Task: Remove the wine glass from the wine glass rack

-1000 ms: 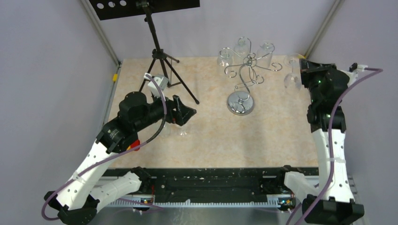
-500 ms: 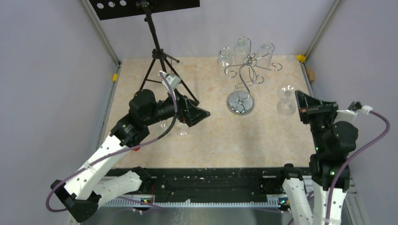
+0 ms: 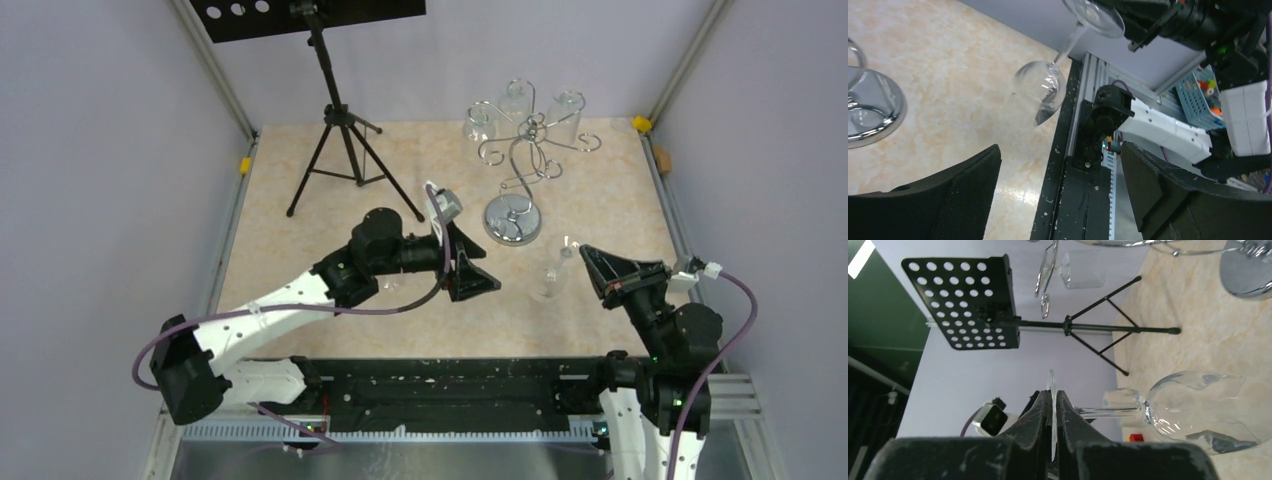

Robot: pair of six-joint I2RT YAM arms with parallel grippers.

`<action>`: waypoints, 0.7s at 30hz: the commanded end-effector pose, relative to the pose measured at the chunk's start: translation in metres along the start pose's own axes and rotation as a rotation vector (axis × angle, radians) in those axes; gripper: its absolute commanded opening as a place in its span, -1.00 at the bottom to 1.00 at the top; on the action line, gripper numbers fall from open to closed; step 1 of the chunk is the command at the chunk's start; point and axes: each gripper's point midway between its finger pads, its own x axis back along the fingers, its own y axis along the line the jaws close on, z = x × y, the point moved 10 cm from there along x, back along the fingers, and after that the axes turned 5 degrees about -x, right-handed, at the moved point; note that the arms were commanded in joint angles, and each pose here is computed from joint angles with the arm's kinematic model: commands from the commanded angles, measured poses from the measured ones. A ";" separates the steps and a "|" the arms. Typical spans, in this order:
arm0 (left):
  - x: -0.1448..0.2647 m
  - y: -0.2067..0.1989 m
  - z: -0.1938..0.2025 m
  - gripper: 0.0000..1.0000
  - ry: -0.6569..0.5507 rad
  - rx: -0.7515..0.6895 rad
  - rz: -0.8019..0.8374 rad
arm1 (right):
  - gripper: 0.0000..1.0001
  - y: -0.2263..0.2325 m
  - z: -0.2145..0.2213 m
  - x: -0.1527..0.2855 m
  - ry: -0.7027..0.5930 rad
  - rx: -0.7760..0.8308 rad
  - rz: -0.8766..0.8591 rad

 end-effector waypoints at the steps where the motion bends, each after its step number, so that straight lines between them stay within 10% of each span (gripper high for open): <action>1: -0.018 -0.015 0.003 0.85 -0.065 -0.208 0.123 | -1.00 0.020 0.012 0.015 0.113 -0.052 -0.134; 21: -0.078 -0.019 -0.017 0.20 -0.156 -0.647 0.370 | -1.00 0.039 0.022 0.020 0.328 -0.086 -0.233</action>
